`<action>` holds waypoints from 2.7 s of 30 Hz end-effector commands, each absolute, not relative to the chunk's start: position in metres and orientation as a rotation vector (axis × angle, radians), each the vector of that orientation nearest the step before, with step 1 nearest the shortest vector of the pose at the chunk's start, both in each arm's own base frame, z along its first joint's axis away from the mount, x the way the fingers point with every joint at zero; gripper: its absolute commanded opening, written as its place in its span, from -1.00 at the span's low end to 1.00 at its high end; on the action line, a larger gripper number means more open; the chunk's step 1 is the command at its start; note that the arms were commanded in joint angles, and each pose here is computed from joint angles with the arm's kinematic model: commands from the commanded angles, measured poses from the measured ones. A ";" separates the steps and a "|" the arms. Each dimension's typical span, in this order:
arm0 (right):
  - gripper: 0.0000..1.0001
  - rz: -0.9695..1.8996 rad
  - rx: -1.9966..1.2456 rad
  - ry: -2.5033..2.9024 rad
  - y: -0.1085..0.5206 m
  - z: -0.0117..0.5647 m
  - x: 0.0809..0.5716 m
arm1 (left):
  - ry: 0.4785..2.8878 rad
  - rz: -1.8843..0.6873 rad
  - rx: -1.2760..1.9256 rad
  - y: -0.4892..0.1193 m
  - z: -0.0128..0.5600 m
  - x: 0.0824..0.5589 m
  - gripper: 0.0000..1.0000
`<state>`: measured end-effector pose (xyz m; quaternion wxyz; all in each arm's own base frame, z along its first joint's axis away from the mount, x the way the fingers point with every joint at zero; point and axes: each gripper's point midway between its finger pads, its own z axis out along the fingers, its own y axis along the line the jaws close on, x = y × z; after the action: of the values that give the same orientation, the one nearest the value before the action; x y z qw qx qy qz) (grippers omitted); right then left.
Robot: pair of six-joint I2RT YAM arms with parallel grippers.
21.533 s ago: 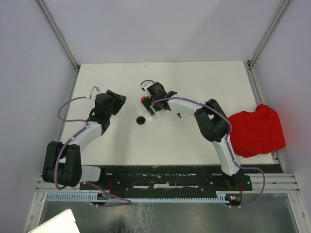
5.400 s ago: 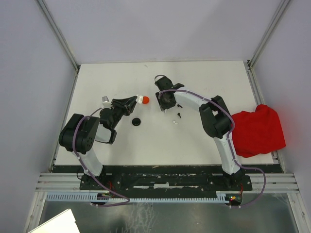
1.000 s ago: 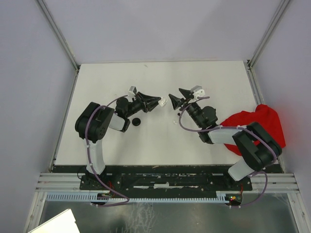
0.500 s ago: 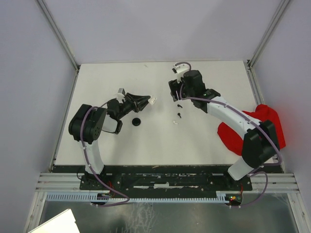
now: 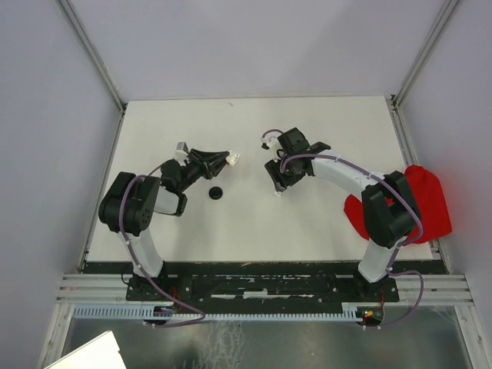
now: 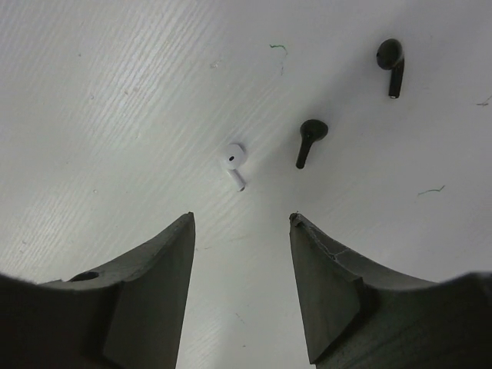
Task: Insert the wireless bluetooth earbuds into the charging case
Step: Pick up the earbud from the center of the board.
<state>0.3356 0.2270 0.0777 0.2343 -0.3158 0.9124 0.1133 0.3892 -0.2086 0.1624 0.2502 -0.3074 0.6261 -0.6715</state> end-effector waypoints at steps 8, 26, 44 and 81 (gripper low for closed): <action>0.10 0.308 -1.066 2.442 0.256 0.069 0.339 | 1.594 -1.740 -0.842 -0.176 0.178 0.390 -0.94; 0.02 0.178 -1.218 2.476 0.253 0.047 0.347 | 1.588 -1.735 -0.855 -0.166 0.175 0.390 -0.94; -0.07 0.195 -1.250 2.500 0.256 0.030 0.346 | 1.588 -1.735 -0.859 -0.165 0.173 0.391 -0.94; -0.73 0.160 -1.259 2.550 0.252 0.024 0.346 | 1.580 -1.744 -0.863 -0.163 0.173 0.390 -0.94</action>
<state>0.3391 0.2477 0.0158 0.1368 -0.4345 0.8882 0.0595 0.3929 -0.1663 0.1578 0.2852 -0.3536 0.6091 -0.6500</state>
